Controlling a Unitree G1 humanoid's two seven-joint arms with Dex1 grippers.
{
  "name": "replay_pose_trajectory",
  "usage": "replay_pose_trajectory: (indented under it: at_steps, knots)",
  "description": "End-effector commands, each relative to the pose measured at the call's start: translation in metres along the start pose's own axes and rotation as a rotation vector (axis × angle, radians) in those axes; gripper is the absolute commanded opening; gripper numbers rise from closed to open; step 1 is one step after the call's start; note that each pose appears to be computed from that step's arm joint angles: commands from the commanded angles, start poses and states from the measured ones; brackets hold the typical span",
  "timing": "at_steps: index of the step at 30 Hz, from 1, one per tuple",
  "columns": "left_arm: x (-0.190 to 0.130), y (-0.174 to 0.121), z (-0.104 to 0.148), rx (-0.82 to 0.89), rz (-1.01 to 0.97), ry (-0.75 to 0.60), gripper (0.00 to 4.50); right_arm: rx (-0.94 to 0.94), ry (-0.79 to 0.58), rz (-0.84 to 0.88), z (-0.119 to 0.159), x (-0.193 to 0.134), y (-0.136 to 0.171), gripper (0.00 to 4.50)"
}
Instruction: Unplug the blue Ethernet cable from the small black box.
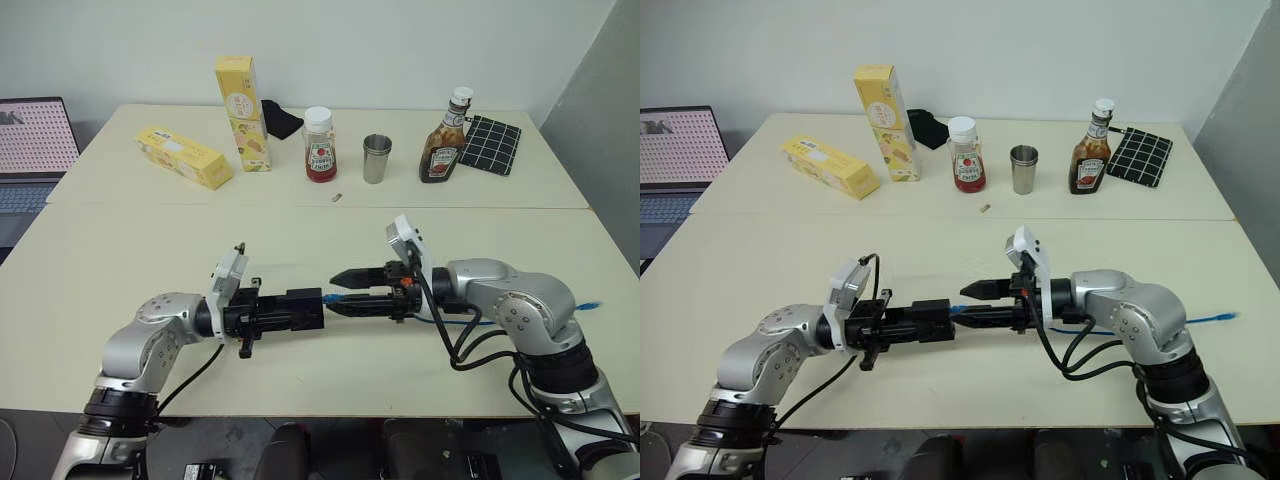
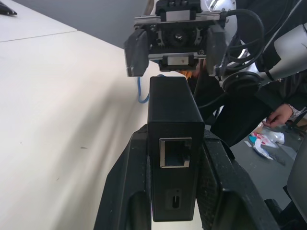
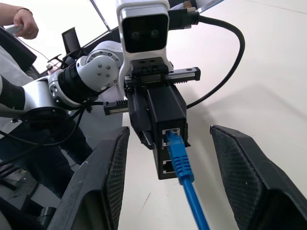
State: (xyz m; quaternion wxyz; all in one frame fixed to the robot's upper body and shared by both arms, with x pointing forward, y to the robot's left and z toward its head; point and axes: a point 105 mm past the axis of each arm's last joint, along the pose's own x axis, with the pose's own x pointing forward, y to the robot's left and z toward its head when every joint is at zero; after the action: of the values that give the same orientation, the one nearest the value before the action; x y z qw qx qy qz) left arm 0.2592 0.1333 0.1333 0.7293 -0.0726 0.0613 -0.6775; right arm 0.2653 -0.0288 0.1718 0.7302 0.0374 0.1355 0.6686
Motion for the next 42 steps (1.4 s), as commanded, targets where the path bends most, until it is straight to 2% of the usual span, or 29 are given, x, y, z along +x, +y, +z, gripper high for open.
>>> replay_pose_trajectory:
  at_steps: [1,14,17,19,28,42]
  knots:
    - [0.0019,-0.0016,0.0069,0.038,-0.019,-0.009,0.78,-0.045,-0.013,0.01,0.0044,0.0035,0.0044,2.84]
    - [0.0015,-0.0015,0.0077,0.049,-0.015,-0.008,0.78,-0.048,0.002,0.017,0.0009,0.0075,0.0027,2.84]
    - [0.0017,-0.0013,0.0081,0.05,-0.012,-0.011,0.78,-0.051,0.008,0.017,0.0,0.0069,0.0021,2.35]
    - [0.0017,-0.0011,0.0087,0.05,-0.01,-0.015,0.78,-0.059,0.016,0.017,-0.001,0.0067,0.0019,1.81]
    - [0.0022,-0.0023,0.0096,0.05,-0.014,-0.02,0.78,-0.077,0.031,0.026,-0.0022,0.0065,0.0013,0.03]
    - [-0.0058,-0.0076,0.0059,0.042,-0.005,0.01,0.78,-0.071,0.059,0.053,-0.0026,-0.0018,-0.0035,0.04]
